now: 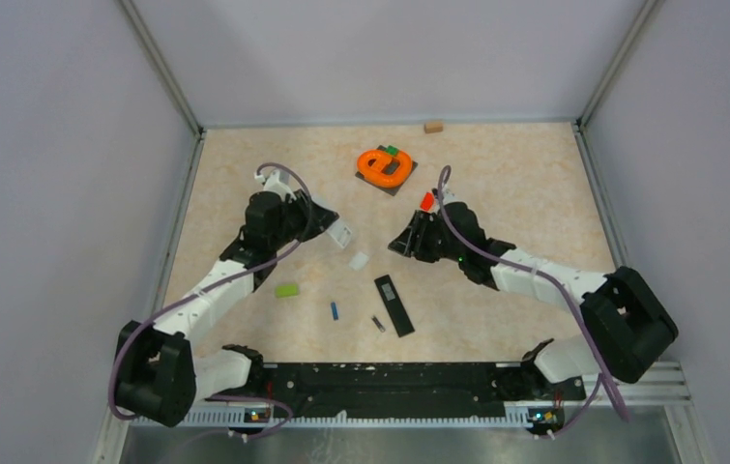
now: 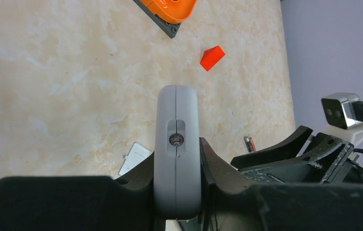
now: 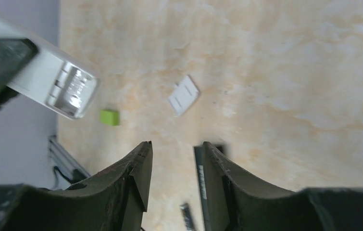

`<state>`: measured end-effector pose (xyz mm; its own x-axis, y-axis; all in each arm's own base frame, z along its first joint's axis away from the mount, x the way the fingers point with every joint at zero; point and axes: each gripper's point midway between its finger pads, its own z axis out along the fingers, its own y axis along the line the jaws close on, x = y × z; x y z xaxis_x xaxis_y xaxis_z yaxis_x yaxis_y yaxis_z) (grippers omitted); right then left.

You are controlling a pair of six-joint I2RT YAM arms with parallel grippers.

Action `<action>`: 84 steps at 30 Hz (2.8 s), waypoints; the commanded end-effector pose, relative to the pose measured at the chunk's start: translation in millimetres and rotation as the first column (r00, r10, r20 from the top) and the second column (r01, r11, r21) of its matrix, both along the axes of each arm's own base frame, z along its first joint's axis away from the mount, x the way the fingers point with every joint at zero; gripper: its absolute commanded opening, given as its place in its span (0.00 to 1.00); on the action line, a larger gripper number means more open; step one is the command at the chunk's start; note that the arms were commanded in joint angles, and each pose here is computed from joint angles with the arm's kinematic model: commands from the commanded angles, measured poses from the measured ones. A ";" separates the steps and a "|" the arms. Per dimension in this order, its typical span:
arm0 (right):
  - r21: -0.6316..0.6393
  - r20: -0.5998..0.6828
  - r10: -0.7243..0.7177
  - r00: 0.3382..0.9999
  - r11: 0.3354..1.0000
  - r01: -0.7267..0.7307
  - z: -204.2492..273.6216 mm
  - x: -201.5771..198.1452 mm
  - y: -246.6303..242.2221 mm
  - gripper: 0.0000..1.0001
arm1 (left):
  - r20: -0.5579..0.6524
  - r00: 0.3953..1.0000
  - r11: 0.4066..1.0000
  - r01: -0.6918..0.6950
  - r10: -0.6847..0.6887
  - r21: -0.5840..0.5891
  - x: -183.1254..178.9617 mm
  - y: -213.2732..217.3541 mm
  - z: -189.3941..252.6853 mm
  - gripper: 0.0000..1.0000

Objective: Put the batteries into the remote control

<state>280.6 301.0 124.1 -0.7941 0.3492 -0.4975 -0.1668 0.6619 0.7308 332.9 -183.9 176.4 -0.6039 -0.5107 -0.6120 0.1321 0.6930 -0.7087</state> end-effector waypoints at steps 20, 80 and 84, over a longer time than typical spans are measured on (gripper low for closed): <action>-0.635 -0.019 0.441 0.897 0.687 -0.352 -65.8 -110.9 48.4 0.43 | 0.253 0.915 0.920 -0.360 0.315 0.154 2.5 84.2 87.2 0.00; -0.151 0.382 0.153 0.911 0.983 -0.102 112.7 -61.7 2.7 0.01 | 0.498 0.727 0.842 0.539 -0.474 0.015 -69.5 -44.5 139.7 0.00; -0.116 0.394 0.185 0.900 0.982 -0.152 118.7 -69.5 8.6 0.01 | 0.501 0.714 0.825 0.565 -0.489 0.001 -72.9 -47.1 139.6 0.00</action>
<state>217.0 299.4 213.5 -0.6033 0.1342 -0.7862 -0.4686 0.7381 0.4855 273.3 -224.2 281.1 -0.5370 -0.3043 -0.7868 0.6705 0.4121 -0.6170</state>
